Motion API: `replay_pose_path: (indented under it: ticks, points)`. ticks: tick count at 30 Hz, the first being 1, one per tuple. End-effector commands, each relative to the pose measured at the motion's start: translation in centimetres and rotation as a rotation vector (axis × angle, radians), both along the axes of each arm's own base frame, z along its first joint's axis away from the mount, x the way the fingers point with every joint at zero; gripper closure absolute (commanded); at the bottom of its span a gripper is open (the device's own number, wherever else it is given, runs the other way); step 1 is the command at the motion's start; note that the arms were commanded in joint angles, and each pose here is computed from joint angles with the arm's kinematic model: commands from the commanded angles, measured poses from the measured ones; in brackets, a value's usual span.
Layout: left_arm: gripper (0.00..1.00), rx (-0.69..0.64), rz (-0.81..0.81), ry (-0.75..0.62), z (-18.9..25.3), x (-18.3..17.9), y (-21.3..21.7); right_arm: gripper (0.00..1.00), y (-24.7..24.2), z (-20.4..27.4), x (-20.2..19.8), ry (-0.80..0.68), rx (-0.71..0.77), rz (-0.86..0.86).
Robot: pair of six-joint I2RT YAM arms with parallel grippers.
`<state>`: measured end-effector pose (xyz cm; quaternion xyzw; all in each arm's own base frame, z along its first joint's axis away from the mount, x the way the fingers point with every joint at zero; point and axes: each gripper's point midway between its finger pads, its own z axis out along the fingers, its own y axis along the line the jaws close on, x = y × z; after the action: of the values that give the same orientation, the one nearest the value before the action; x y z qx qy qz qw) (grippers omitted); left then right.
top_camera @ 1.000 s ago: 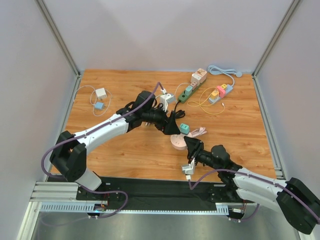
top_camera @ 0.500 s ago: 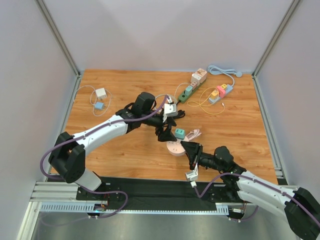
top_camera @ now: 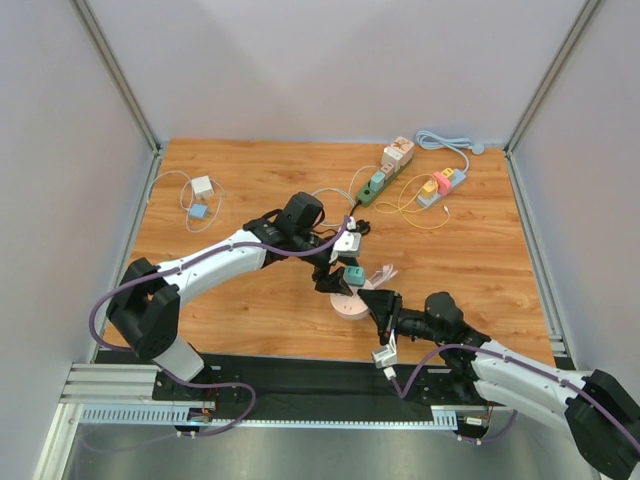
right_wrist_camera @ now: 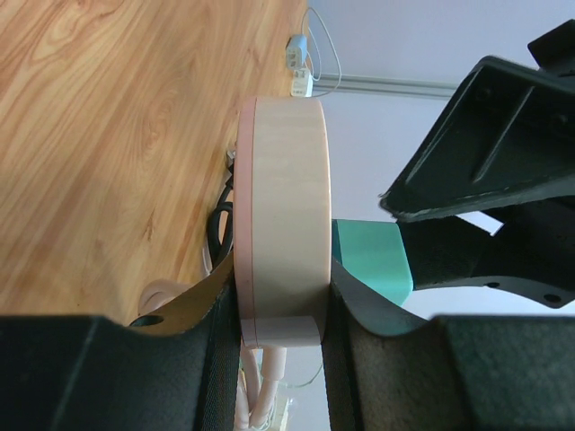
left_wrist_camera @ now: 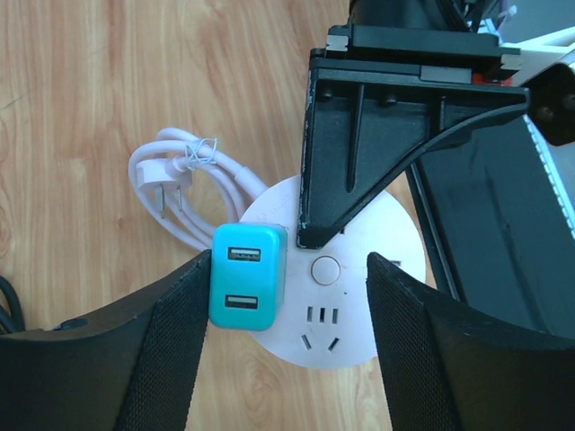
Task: Pull the plug off the socket
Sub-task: Remove the plug from the socket.
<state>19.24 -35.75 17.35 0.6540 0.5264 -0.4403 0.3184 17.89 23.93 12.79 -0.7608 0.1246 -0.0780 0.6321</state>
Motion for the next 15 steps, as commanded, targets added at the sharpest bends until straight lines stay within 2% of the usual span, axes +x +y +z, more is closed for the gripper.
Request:
replay_pose_path:
  ticks: [1, 5, 7, 9, 11, 12, 13, 14, 15]
  points:
    - [0.26, -0.018, -0.046, -0.093, 0.6, 0.6, -1.0, 1.00, 0.8, 3.3, -0.6, -0.117, 0.091, 0.059]
    - [0.34, -0.015, -0.032, -0.126, 0.9, 1.0, -2.1, 1.00, 1.0, 3.3, -0.9, -0.117, 0.092, 0.073]
    - [0.39, 0.034, -0.021, -0.136, 0.0, 1.3, -2.0, 1.00, 1.0, 3.3, -0.9, -0.118, 0.091, 0.072]
    - [0.49, 0.057, -0.027, -0.143, -0.4, 1.4, -2.1, 1.00, 1.0, 3.5, -0.8, -0.121, 0.097, 0.070]
    - [0.64, 0.069, -0.032, -0.154, -0.5, 1.5, -2.1, 1.00, 1.0, 3.6, -0.8, -0.123, 0.101, 0.065]
    - [0.85, 0.086, -0.034, -0.149, -0.9, 1.4, -1.9, 1.00, 0.9, 3.7, -0.8, -0.121, 0.105, 0.064]
    - [0.93, 0.096, -0.036, -0.155, -1.0, 1.4, -1.8, 1.00, 0.9, 3.6, -0.8, -0.120, 0.103, 0.061]
    - [1.00, 0.105, -0.037, -0.182, -1.0, 1.6, -1.7, 1.00, 0.9, 3.5, -0.9, -0.116, 0.100, 0.064]
    - [1.00, 0.118, -0.037, -0.187, -1.0, 1.5, -1.4, 1.00, 0.9, 3.4, -0.9, -0.114, 0.097, 0.066]
